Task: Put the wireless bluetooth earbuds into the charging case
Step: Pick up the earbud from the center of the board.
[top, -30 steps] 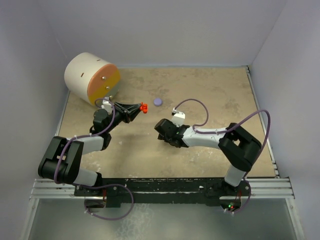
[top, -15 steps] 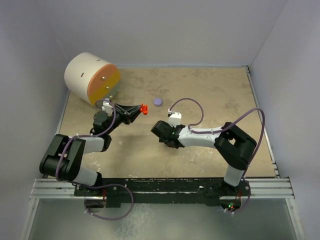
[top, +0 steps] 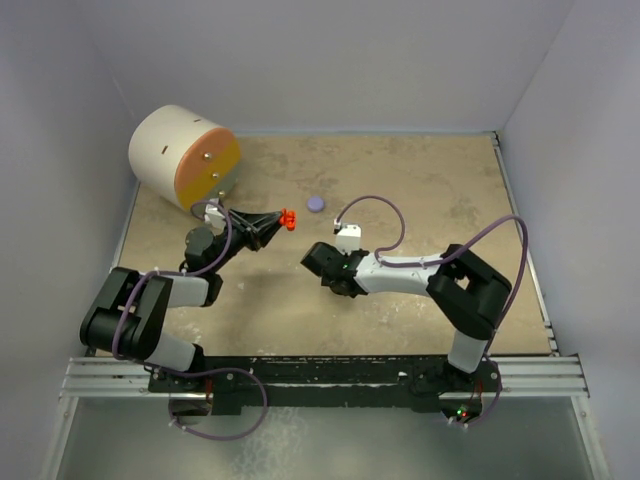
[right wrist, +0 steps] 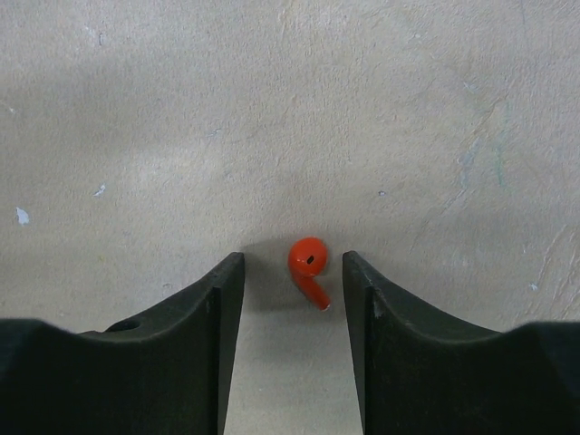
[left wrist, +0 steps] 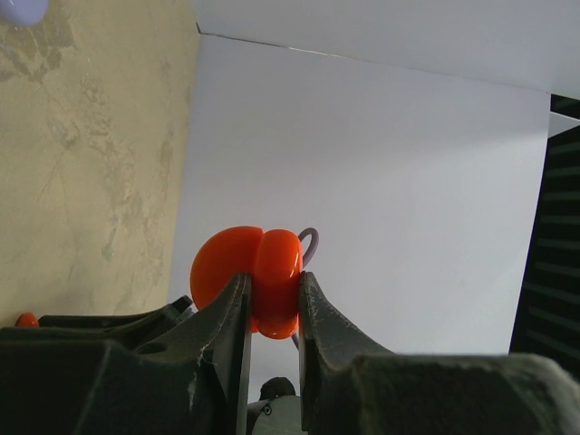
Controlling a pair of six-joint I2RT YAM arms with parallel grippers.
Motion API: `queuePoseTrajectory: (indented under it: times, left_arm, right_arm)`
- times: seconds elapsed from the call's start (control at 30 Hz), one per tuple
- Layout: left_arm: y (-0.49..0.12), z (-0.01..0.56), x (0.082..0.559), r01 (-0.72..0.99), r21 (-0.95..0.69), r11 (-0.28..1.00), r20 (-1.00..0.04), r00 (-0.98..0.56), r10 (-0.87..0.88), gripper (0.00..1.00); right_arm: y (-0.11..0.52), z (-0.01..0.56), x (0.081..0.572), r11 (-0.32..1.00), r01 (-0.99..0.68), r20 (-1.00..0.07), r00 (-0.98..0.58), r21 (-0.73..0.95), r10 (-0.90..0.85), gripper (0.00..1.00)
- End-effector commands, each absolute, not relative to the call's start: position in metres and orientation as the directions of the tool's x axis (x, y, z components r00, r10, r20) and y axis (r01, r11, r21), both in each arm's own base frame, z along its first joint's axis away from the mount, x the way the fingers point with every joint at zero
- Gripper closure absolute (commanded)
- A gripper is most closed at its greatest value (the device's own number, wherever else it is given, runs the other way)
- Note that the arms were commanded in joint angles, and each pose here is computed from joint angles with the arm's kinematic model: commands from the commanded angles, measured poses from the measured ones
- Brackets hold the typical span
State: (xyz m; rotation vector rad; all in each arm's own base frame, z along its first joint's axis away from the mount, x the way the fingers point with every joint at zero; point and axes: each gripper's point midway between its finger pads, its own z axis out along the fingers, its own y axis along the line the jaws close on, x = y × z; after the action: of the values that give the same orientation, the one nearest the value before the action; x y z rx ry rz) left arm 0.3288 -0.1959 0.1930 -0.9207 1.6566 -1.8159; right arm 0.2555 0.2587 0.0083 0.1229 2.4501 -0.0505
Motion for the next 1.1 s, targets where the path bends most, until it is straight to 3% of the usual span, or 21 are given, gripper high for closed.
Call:
queuePoseTrajectory:
  times: [0.0, 1.07]
  left_arm:
    - [-0.1936, 0.2061, 0.3241, -0.008, -0.989, -0.148, 0.117, -0.655, -0.747, 1.00]
    - [-0.1934, 0.2049, 0.3226, -0.009, -0.988, -0.152, 0.120, -0.657, -0.744, 1.00]
  right_arm:
    - [0.1987, -0.0518, 0.1932, 0.965, 0.021, -0.379, -0.922, -0.263, -0.083, 0.52]
    - [0.1992, -0.0490, 0.2004, 0.976, 0.026, -0.382, -0.922, -0.215, -0.060, 0.64]
